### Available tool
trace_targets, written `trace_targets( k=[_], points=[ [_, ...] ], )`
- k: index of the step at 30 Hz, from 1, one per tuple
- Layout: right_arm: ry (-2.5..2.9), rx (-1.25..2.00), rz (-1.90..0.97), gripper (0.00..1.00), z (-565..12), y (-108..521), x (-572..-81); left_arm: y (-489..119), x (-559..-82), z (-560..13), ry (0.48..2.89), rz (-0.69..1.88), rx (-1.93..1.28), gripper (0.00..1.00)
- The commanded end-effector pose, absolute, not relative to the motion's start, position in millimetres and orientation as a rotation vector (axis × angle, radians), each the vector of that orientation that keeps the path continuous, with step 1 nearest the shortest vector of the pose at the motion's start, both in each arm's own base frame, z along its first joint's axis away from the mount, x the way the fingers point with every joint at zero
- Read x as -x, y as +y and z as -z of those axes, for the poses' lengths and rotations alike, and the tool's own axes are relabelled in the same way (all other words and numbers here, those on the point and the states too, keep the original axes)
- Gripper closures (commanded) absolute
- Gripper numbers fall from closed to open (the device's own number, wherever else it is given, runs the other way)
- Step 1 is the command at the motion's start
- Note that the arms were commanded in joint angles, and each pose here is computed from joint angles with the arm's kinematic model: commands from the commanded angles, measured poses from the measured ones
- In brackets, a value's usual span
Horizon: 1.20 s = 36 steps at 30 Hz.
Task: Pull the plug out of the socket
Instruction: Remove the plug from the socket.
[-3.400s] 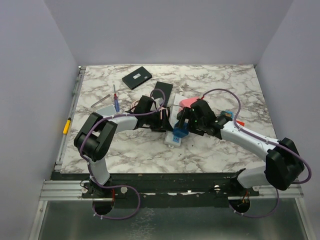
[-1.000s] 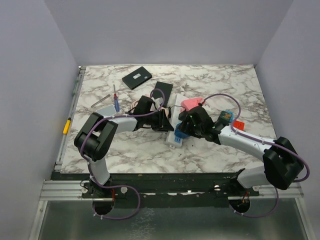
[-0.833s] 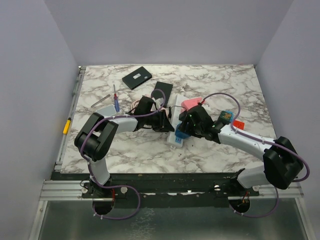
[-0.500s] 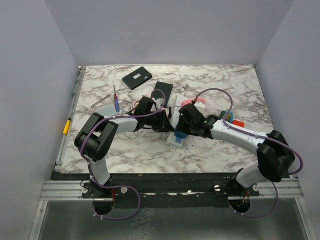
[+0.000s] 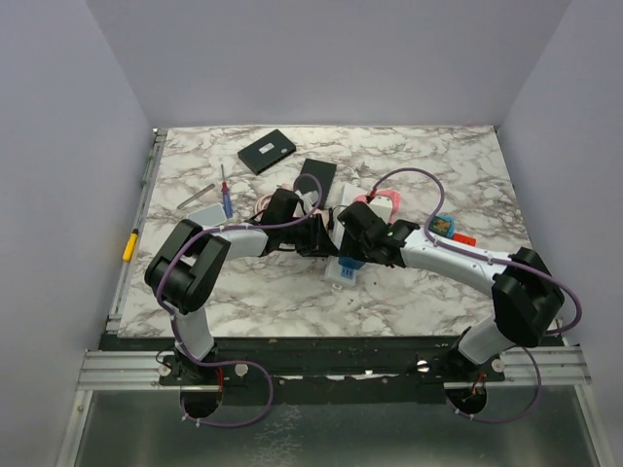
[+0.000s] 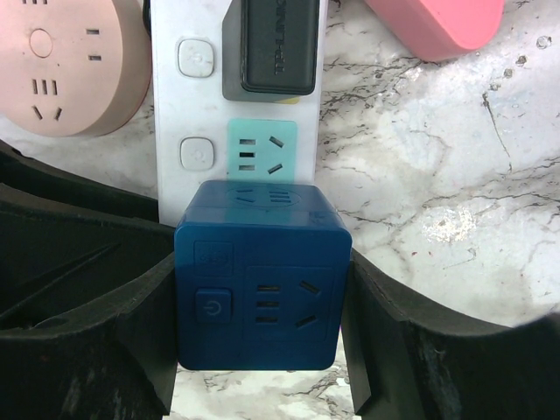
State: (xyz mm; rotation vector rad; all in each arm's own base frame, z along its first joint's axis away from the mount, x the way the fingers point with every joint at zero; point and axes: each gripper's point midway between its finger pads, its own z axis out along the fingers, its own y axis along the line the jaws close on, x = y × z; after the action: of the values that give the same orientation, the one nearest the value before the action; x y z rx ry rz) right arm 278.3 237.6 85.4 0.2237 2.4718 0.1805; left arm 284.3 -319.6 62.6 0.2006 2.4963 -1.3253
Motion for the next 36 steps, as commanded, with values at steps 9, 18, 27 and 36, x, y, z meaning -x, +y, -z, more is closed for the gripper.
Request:
trace_targets(
  k=[9, 18, 27, 36],
  points=[
    [2.417, -0.342, -0.432, 1.00, -106, 233, -293, -320, -282, -63, 2.469, 1.288, -0.265, 1.00],
    [2.429, -0.418, -0.574, 1.00, -104, 226, -291, -319, -282, -61, 2.474, 1.275, -0.264, 1.00],
    [2.413, -0.443, -0.588, 1.00, -108, 222, -293, -319, -282, -61, 2.475, 1.268, -0.263, 1.00],
    [2.383, -0.411, -0.500, 1.00, -119, 213, -302, -319, -281, -60, 2.478, 1.258, -0.263, 1.00]
  ],
)
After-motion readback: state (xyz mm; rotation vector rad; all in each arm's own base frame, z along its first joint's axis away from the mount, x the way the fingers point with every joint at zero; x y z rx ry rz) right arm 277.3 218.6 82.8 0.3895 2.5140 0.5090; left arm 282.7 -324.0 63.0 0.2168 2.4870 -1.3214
